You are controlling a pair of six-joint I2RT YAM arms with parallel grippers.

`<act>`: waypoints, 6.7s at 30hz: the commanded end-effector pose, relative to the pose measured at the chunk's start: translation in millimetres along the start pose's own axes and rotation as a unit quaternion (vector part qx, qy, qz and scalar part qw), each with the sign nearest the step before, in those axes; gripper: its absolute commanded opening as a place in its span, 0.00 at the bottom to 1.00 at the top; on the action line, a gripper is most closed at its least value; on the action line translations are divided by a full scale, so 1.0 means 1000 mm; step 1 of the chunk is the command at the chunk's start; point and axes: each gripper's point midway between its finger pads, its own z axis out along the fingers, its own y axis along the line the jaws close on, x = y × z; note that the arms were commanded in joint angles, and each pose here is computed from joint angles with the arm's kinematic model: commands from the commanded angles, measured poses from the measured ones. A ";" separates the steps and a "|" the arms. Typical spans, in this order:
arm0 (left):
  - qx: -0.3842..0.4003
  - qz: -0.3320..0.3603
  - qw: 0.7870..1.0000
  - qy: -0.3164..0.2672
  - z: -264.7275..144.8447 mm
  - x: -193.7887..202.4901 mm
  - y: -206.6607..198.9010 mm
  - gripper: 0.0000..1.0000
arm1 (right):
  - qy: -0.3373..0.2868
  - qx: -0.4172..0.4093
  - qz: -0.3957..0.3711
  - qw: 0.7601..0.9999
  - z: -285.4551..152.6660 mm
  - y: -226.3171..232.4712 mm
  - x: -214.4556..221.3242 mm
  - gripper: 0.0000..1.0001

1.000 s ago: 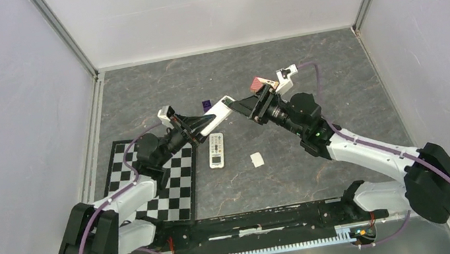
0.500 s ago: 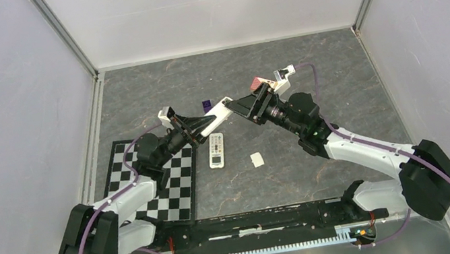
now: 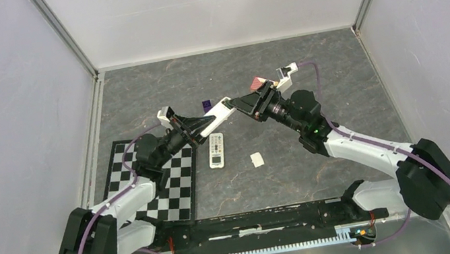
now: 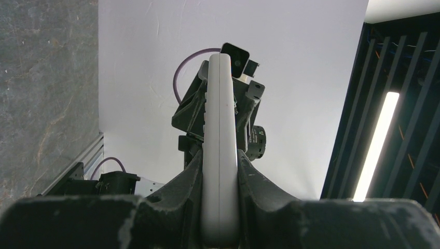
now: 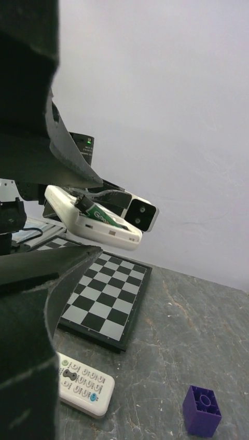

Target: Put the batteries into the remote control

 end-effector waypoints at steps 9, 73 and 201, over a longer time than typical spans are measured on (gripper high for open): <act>0.035 0.057 0.997 0.032 0.000 0.014 -0.022 0.02 | 0.010 -0.002 0.024 1.000 0.008 -0.007 -0.001 0.33; -0.042 0.368 0.906 0.205 0.000 0.035 0.012 0.02 | 0.114 -0.046 -0.292 0.948 -0.073 -0.028 -0.002 0.89; -0.221 0.353 0.903 0.103 -0.045 -0.031 0.045 0.02 | 0.586 -0.057 -0.589 0.554 -0.114 -0.279 0.107 0.52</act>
